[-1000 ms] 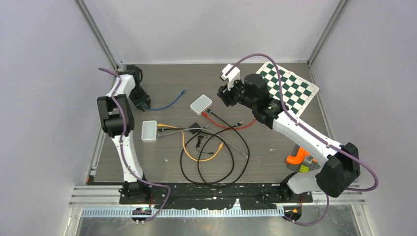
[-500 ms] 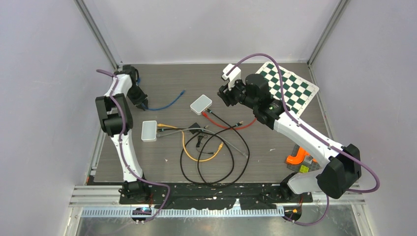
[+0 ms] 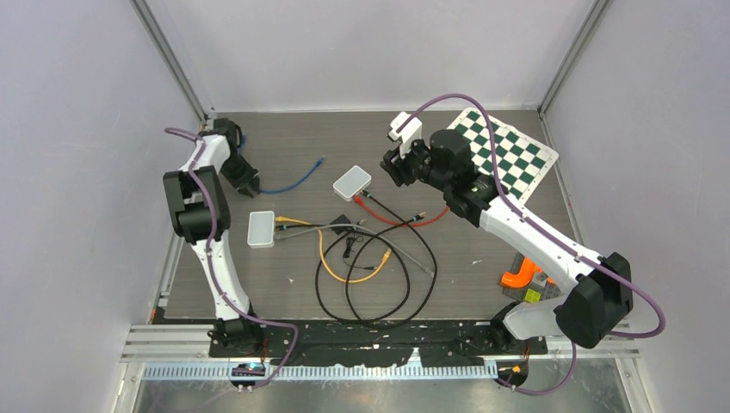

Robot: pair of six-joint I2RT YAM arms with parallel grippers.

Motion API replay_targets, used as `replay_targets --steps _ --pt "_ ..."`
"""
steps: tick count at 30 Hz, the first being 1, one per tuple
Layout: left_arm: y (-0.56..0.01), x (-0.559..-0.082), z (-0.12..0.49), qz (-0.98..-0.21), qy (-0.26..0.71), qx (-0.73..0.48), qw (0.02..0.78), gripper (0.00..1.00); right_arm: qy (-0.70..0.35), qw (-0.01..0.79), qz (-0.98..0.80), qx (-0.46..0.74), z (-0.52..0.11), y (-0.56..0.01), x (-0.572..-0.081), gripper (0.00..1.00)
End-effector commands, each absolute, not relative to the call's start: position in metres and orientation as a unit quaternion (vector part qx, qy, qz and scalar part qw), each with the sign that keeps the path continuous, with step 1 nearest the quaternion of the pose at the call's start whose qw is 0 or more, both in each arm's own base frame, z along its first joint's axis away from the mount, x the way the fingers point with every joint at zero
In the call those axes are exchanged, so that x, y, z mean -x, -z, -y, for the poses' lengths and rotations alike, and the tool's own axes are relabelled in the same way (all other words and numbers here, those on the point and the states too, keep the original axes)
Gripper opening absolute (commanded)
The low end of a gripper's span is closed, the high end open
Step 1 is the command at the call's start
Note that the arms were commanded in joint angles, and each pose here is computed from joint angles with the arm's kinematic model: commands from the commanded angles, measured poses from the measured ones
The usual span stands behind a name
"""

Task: Insert the plug into the switch port
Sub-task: Pick up the connector from the center of the board.

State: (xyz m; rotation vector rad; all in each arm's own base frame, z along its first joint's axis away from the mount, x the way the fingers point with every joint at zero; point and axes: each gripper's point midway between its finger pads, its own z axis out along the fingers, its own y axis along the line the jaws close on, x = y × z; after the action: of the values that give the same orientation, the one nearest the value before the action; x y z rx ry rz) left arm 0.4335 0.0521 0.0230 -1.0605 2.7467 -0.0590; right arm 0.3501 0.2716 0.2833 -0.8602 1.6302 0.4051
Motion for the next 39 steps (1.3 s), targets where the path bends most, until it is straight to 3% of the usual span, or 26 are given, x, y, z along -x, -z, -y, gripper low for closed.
replay_targets --steps 1,7,18,27,34,39 --pt "-0.061 -0.46 -0.059 -0.903 0.033 0.388 0.18 0.27 -0.188 0.622 -0.668 0.363 -0.274 -0.317 -0.346 0.51" --pt "-0.052 -0.467 -0.056 -0.894 0.045 0.406 0.183 0.29 -0.18 0.623 -0.669 0.364 -0.272 -0.314 -0.347 0.51" --pt "-0.035 -0.454 -0.058 -0.907 0.02 0.407 0.104 0.28 -0.172 0.626 -0.666 0.366 -0.27 -0.314 -0.348 0.51" --pt "-0.03 -0.452 -0.067 -0.915 -0.008 0.392 0.092 0.27 -0.174 0.638 -0.656 0.364 -0.266 -0.325 -0.342 0.51" --pt "-0.029 -0.448 -0.064 -0.921 -0.005 0.382 0.08 0.15 -0.172 0.651 -0.646 0.36 -0.26 -0.338 -0.336 0.51" --pt "-0.029 -0.447 -0.064 -0.921 -0.004 0.38 0.081 0.14 -0.171 0.659 -0.64 0.356 -0.256 -0.346 -0.331 0.51"
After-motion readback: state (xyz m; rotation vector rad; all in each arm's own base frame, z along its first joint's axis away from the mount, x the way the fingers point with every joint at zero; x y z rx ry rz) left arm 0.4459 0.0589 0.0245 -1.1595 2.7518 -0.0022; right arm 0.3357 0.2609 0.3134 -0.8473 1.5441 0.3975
